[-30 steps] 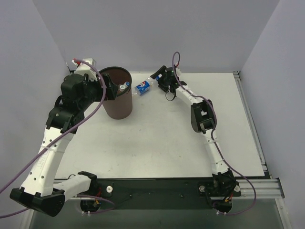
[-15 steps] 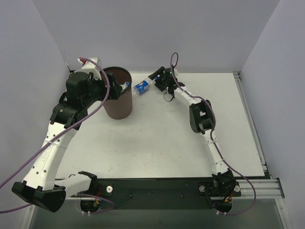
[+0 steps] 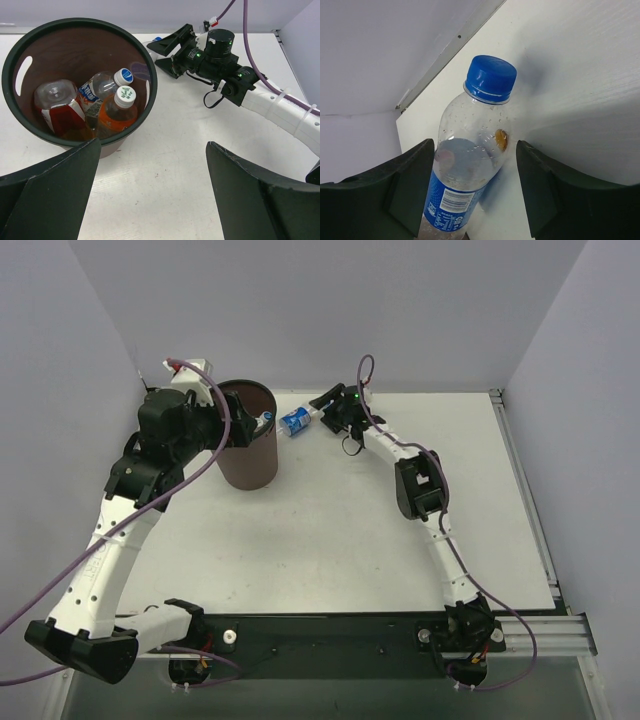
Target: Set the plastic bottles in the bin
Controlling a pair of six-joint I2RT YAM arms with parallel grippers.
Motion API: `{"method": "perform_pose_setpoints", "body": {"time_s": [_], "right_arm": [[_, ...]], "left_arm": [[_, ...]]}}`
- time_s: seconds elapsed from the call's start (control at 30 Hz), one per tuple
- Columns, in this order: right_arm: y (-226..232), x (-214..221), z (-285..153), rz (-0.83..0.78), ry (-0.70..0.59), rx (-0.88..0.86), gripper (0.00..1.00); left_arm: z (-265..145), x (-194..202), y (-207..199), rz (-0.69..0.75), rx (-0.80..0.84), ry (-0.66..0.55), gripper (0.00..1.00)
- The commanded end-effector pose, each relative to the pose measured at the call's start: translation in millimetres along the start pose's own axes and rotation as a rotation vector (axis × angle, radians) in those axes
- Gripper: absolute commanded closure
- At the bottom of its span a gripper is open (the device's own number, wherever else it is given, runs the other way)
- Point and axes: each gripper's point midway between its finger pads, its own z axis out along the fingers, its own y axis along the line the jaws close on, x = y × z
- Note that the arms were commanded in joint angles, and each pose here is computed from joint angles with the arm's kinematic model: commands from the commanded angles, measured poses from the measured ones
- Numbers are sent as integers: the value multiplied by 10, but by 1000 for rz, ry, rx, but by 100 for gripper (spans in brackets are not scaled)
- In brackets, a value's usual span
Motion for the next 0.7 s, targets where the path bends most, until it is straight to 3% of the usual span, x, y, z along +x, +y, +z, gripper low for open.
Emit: {"method": "perform_pose_setpoints", "body": {"time_s": [0.0,0.13,0.23,0.37,0.47,0.67], "right_arm": [[-143,128,103,34,2,42,41],[-98,124,127,58,-13,40,46],[-94,134,135,70,-18,42,55],[-76,105,92,59,-21,38,81],[83,-67,-104,33,-58,19,94],[22,-318,-414,-18,-91,44,100]], "left_arm": [[-48,-263,-128,-3,42,-78,3],[-31,-262,-134,-3,43,-78,3],[-28,-258,-140,-1,45,-75,3],[2,-225,-132,1,42,-65,3],[18,-209,-144,0,48,-58,3],[80,-132,-165,-5,61,-35,3]]}}
